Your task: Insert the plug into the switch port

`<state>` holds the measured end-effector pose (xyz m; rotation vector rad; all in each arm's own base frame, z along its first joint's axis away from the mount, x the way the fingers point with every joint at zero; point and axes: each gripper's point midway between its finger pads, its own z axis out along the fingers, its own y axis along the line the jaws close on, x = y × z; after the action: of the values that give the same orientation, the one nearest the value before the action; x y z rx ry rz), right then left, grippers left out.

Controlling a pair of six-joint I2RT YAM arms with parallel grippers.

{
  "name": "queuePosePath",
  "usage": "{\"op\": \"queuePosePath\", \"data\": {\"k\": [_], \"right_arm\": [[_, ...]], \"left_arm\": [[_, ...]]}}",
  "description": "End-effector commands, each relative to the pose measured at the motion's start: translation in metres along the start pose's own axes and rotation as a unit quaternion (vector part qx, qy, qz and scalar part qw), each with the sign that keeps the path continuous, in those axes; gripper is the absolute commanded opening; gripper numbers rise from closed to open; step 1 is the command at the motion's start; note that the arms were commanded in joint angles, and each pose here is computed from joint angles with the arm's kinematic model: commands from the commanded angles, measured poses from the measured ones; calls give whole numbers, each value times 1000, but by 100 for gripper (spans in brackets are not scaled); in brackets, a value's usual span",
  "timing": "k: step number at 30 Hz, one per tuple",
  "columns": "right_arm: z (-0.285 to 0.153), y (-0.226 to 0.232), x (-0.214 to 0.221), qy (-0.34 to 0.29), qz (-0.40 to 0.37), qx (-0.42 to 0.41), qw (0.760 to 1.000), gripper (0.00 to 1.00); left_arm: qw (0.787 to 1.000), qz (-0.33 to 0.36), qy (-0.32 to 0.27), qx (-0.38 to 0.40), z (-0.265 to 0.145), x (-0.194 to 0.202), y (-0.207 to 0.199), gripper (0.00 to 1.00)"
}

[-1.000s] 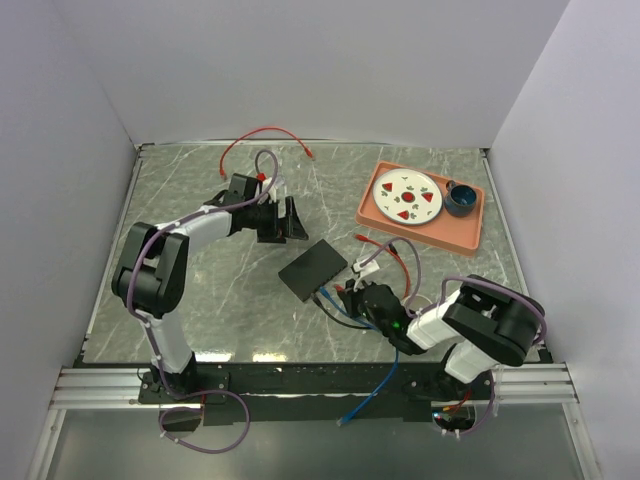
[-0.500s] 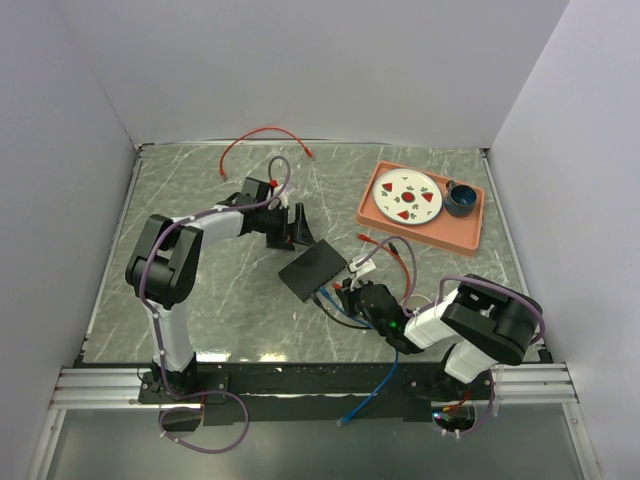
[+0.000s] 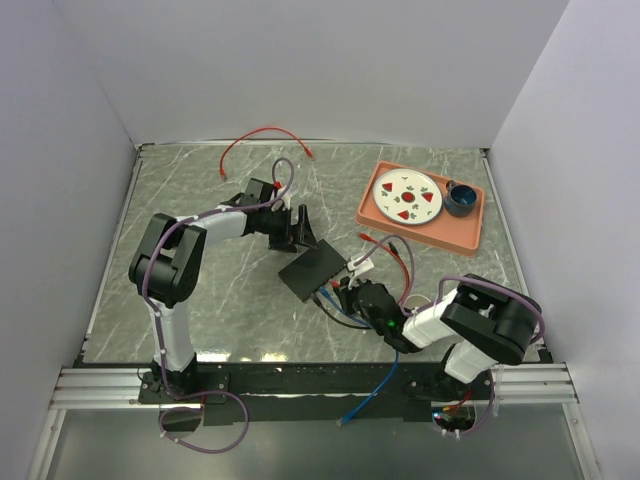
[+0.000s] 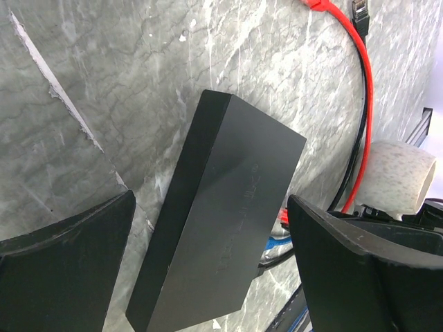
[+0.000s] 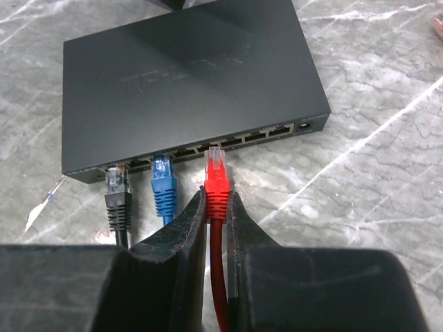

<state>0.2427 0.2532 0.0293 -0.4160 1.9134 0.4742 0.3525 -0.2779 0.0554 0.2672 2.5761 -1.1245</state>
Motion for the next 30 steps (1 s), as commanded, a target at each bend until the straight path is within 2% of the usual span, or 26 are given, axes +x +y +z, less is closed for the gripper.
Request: {"op": "queuePosePath", "data": {"k": [1,30], "right_arm": [[8,9,-24,-41,10,1,999,0],[11,9,-26,-56,12,33,998,0]], "left_arm": [[1000,5,-6,15,1,-9,-9,97],[999,11,14,31,5,3,-14,97]]}}
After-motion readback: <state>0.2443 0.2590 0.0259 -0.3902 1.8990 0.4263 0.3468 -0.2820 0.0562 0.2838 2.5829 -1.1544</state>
